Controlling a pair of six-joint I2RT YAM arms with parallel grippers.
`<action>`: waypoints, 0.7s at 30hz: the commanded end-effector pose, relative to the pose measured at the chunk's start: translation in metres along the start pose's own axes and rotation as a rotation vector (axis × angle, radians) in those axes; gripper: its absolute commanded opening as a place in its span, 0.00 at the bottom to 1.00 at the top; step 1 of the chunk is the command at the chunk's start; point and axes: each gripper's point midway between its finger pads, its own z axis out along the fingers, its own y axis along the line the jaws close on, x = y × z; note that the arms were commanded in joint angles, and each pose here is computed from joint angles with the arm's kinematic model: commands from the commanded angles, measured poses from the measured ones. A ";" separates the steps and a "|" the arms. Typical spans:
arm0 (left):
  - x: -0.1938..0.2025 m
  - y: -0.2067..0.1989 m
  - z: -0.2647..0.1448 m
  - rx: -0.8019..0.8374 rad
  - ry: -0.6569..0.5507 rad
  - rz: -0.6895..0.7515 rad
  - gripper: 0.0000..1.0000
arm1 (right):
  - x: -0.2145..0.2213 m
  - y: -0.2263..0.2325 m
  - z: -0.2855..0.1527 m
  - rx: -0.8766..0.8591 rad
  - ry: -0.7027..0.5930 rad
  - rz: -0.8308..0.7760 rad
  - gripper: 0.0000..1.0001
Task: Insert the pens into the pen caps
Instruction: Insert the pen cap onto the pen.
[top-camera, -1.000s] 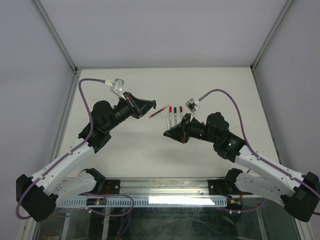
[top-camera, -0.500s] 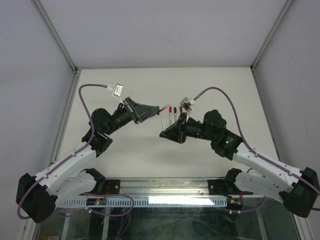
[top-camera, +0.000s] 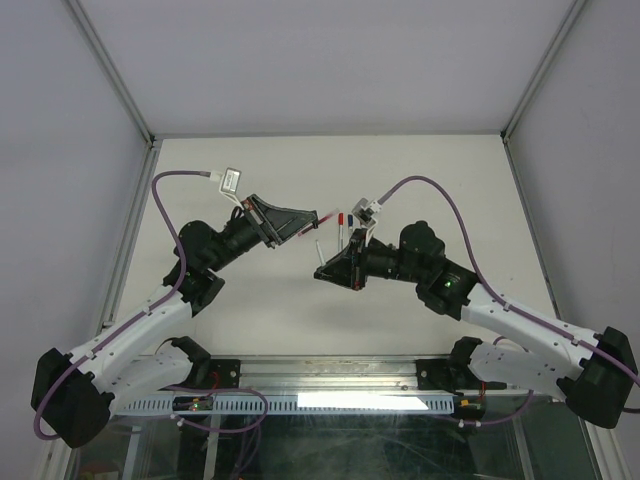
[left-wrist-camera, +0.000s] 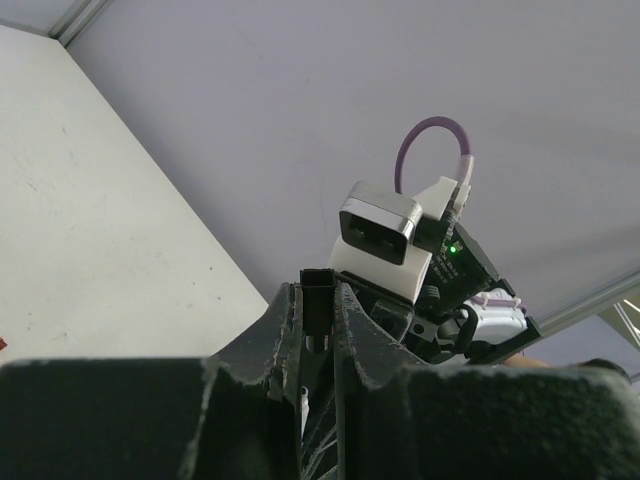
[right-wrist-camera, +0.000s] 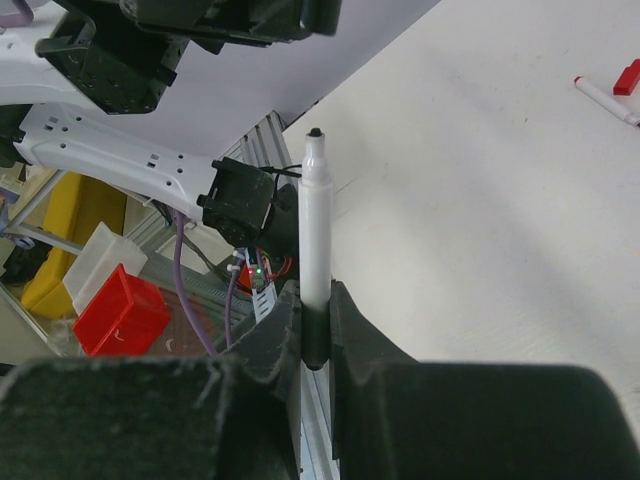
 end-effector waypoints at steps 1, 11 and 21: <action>-0.010 -0.021 -0.001 0.076 -0.028 0.029 0.00 | -0.042 0.023 -0.002 -0.048 -0.126 -0.088 0.00; -0.005 -0.017 0.001 0.075 -0.007 0.023 0.00 | -0.045 0.021 -0.003 -0.033 -0.139 -0.083 0.00; -0.002 -0.013 0.001 0.073 0.006 0.017 0.00 | -0.048 0.021 -0.005 -0.023 -0.154 -0.084 0.00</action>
